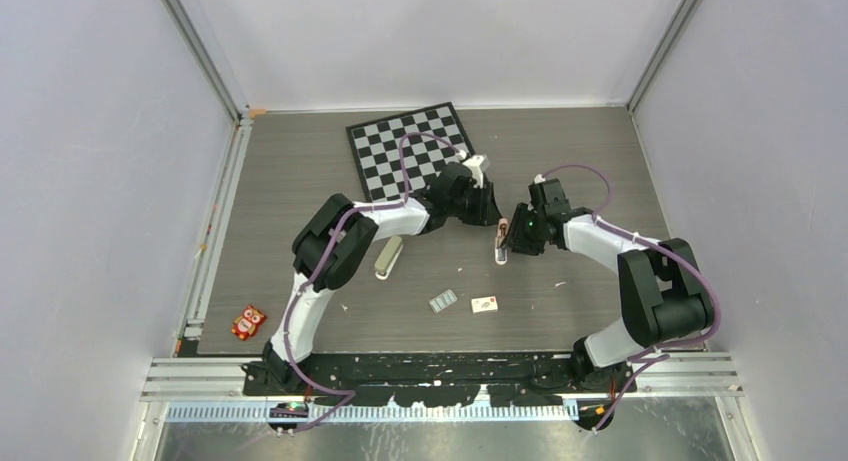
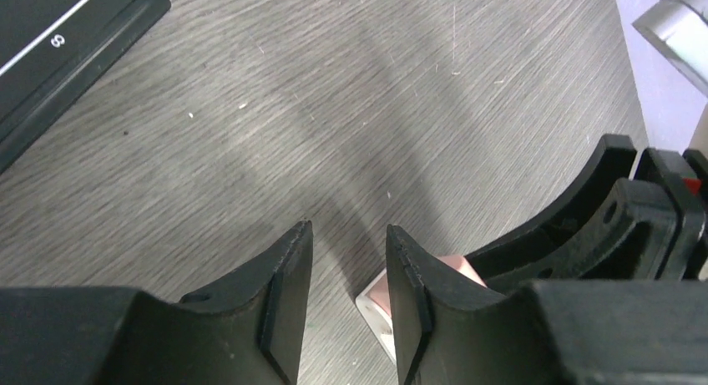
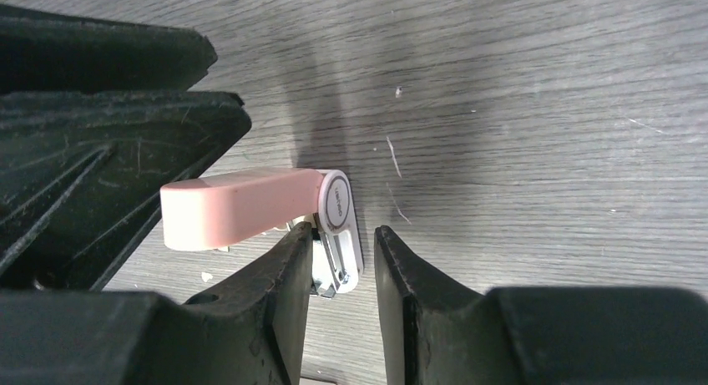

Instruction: Load the staples into the stapler

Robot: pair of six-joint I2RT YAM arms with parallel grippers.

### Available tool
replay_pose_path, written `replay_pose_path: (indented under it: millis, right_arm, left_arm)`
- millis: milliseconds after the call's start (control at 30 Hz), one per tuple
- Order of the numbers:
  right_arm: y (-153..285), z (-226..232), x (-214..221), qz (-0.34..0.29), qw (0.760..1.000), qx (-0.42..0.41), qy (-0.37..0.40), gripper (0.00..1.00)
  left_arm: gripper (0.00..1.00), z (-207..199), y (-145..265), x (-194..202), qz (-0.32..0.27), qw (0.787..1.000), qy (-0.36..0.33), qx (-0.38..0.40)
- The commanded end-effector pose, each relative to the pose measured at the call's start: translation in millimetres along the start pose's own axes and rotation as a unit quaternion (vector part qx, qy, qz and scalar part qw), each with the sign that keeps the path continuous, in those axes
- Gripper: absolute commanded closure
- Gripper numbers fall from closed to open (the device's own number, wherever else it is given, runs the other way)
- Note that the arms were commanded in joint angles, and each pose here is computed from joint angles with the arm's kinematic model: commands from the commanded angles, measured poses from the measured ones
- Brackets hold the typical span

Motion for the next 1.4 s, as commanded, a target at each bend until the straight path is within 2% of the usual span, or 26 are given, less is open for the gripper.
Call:
replay_pose_path:
  millis: [0, 300, 867, 1067, 1200, 1367]
  right_arm:
    - [-4, -5, -2, -0.015, 1.0, 0.011, 0.01, 0.63]
    - [-4, -13, 6, -0.015, 1.0, 0.02, 0.016, 0.64]
    - [12, -12, 3, -0.033, 0.999, 0.019, 0.021, 0.64]
    - [20, -8, 1, -0.041, 0.999, 0.006, 0.028, 0.63]
    - [15, -7, 6, -0.029, 0.999, -0.003, 0.022, 0.63]
    - [10, -7, 5, -0.035, 0.999, -0.005, 0.014, 0.63]
  left_arm:
    - [0.6, -10, -8, -22, -0.032, 0.999, -0.001, 0.027]
    - [0.61, -33, 3, -15, -0.03, 0.994, -0.007, 0.106]
    - [0.63, -52, 23, -3, -0.046, 0.989, -0.059, 0.131]
    - [0.63, -49, 26, -3, -0.055, 0.99, -0.058, 0.114]
    - [0.61, -30, 19, -14, -0.059, 0.997, -0.039, 0.035]
    - [0.61, -29, 2, -23, -0.051, 0.997, -0.036, 0.036]
Point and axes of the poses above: each gripper's point midway between its finger pads, its own y axis back along the fingers, its own z axis along the line the jaws close on, x = y × z, the point moved 4 cm from there along y, back along the fingers, and after that the axes turned 5 degrees about -y, right-handed, at the moved point
